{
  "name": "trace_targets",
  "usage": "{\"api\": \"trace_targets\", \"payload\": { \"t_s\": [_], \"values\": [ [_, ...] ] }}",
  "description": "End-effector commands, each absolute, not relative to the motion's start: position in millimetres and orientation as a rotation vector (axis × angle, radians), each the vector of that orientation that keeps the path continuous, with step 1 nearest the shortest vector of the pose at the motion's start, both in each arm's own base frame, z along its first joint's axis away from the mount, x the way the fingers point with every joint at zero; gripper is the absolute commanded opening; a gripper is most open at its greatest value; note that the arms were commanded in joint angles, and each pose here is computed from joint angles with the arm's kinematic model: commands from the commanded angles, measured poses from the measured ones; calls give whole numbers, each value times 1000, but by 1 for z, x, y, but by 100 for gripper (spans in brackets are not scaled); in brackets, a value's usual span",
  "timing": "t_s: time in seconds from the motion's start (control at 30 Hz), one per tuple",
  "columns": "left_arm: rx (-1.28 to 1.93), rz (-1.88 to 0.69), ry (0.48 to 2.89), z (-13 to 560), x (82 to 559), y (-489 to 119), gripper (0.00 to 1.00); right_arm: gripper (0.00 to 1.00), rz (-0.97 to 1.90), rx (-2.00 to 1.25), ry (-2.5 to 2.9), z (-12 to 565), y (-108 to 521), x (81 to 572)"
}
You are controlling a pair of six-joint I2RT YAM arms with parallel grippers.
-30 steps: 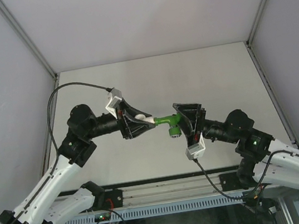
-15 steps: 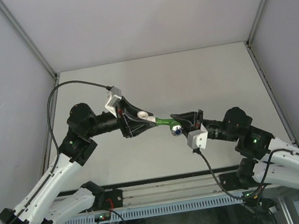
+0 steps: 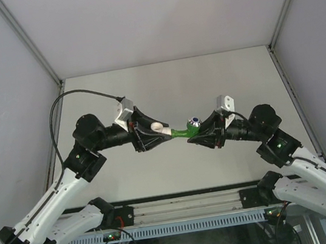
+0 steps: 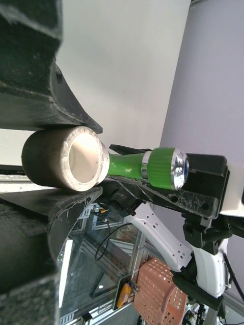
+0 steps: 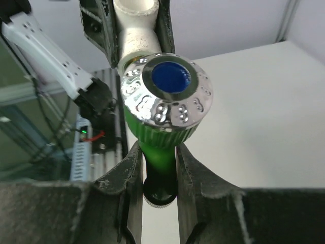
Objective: Install the water faucets
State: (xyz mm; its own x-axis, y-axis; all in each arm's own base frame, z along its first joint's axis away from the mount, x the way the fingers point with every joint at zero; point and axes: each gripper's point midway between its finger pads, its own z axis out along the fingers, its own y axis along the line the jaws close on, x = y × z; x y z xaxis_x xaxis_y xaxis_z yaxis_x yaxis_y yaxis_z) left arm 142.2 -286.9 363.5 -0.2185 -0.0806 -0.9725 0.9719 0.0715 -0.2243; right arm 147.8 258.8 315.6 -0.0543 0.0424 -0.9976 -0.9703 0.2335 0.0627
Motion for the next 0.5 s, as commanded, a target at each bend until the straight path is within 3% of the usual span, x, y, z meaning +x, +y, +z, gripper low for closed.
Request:
{"api": "trace_targets", "payload": {
  "t_s": [0.0, 0.23, 0.47],
  "values": [
    [1018, -1211, 1271, 374, 150, -284, 0, 0, 1351, -650, 1330, 391, 251, 149],
    [1018, -1208, 1240, 378, 147, -284, 0, 0, 1605, -555, 1484, 387, 254, 145],
    [1022, -1216, 1210, 384, 143, -283, 0, 0, 1538, -497, 1501, 384, 247, 151]
  ]
}}
